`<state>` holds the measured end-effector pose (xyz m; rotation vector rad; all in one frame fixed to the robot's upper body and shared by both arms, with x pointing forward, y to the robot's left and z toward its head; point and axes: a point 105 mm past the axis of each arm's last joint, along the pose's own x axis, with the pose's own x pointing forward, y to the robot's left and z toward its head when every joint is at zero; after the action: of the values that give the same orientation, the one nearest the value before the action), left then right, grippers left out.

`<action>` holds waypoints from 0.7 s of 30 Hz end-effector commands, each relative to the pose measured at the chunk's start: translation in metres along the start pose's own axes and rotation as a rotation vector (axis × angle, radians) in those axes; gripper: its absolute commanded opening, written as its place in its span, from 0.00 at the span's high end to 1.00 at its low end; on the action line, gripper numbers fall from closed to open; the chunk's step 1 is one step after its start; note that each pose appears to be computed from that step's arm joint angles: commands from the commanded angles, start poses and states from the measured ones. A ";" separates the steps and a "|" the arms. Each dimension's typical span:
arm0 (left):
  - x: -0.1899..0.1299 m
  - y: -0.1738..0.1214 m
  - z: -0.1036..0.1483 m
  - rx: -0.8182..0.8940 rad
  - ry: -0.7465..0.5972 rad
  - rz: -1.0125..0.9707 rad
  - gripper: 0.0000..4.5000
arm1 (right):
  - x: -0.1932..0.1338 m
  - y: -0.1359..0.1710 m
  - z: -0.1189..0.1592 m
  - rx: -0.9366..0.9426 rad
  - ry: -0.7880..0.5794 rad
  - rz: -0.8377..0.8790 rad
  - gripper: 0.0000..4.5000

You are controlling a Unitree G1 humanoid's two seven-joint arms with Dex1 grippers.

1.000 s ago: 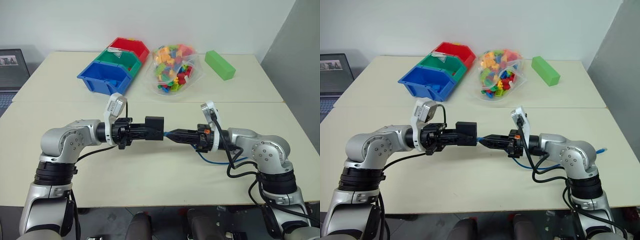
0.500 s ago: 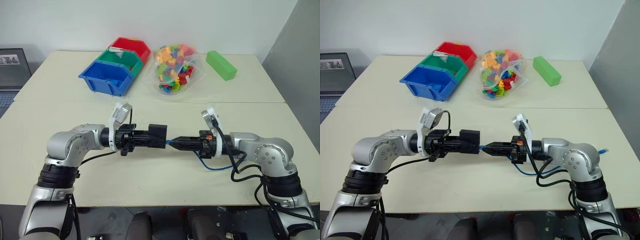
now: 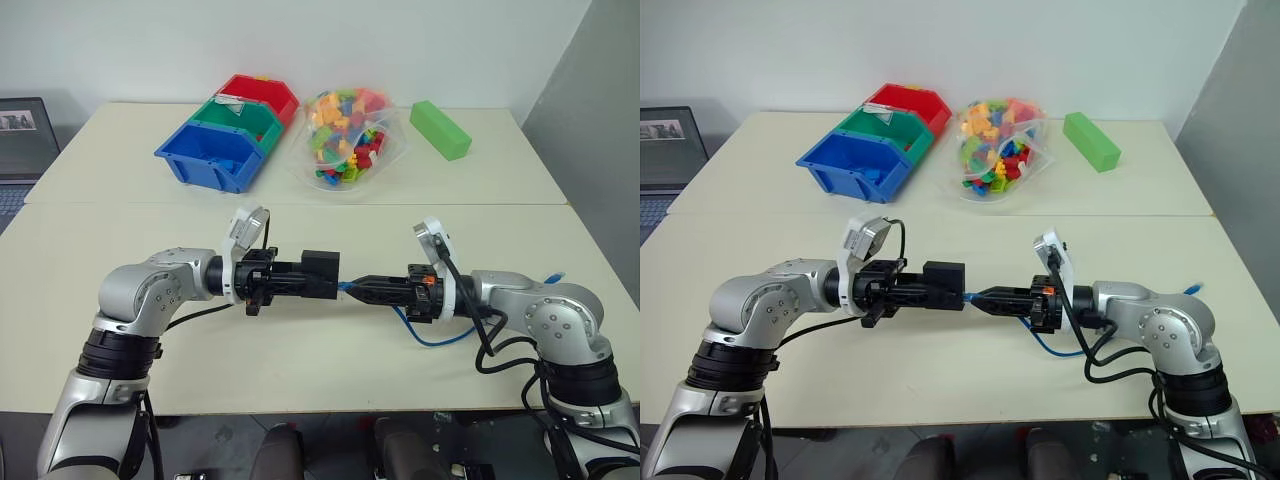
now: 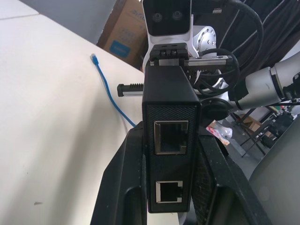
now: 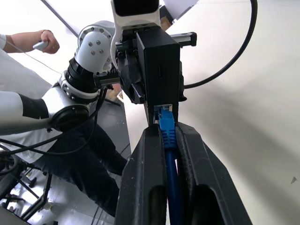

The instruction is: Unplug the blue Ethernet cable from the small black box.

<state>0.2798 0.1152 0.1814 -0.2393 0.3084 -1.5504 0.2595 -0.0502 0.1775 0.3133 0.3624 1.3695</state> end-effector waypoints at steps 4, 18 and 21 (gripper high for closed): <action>-0.015 0.001 0.001 0.004 0.004 0.060 0.82 | -0.008 0.011 0.027 -0.050 -0.145 0.010 0.84; -0.015 0.002 0.000 -0.012 0.004 0.040 0.82 | 0.008 0.012 0.019 -0.163 -0.111 -0.030 0.84; -0.016 0.003 -0.001 -0.012 0.002 0.039 0.82 | 0.010 0.014 0.023 -0.163 -0.142 -0.003 0.71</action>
<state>0.2832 0.1288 0.1748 -0.2573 0.3456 -1.5012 0.2644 -0.0415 0.1881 0.2909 0.2141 1.3074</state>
